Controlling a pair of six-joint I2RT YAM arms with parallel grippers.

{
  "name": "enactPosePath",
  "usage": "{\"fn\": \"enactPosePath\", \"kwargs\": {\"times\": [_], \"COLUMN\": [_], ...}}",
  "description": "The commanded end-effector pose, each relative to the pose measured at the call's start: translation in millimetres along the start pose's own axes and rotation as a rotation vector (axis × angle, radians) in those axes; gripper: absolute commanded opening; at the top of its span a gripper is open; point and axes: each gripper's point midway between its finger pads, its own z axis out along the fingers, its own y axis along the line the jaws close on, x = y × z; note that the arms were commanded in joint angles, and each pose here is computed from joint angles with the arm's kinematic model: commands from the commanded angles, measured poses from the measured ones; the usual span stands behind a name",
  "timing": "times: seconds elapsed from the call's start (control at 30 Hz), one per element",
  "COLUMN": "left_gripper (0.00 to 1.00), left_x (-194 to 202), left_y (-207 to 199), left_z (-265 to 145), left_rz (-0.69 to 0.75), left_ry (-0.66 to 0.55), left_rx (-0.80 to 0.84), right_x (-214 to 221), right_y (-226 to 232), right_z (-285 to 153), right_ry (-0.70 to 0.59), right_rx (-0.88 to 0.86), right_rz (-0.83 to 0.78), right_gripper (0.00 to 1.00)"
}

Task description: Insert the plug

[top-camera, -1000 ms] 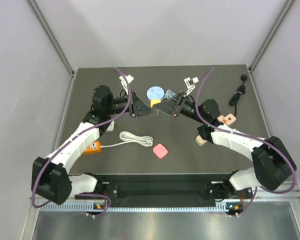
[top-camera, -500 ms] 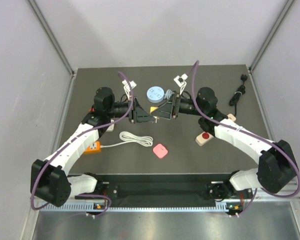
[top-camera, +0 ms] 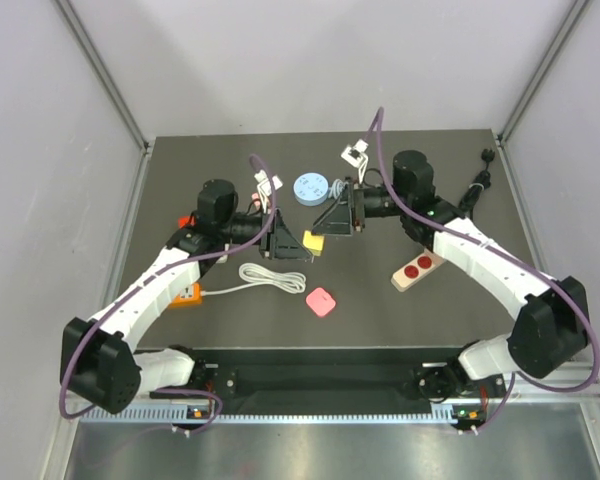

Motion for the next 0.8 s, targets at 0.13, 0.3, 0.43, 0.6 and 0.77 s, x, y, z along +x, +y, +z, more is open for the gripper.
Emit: {"fn": "enactPosePath", "kwargs": {"times": [0.13, 0.3, 0.43, 0.6, 0.77], "left_gripper": [0.00, 0.00, 0.00, 0.00, 0.00], "left_x": [-5, 0, 4, 6, 10], "left_y": [-17, -15, -13, -6, -8], "left_z": [2, 5, 8, 10, 14], "left_rz": [0.080, 0.072, 0.068, 0.051, 0.058], "left_ry": [0.025, 0.051, 0.068, 0.089, 0.106], "left_rx": [0.044, 0.049, 0.045, 0.036, 0.047], "right_x": [14, 22, 28, 38, 42], "right_y": [-3, -8, -6, -10, -11], "right_z": [-4, -5, -4, -3, -2], "right_ry": [0.146, 0.203, 0.224, 0.253, 0.267], "right_rx": [-0.007, 0.001, -0.040, -0.062, -0.073], "right_rz": [-0.032, -0.009, 0.004, 0.036, 0.043], "right_gripper": [0.52, 0.39, 0.36, 0.42, 0.30]}}
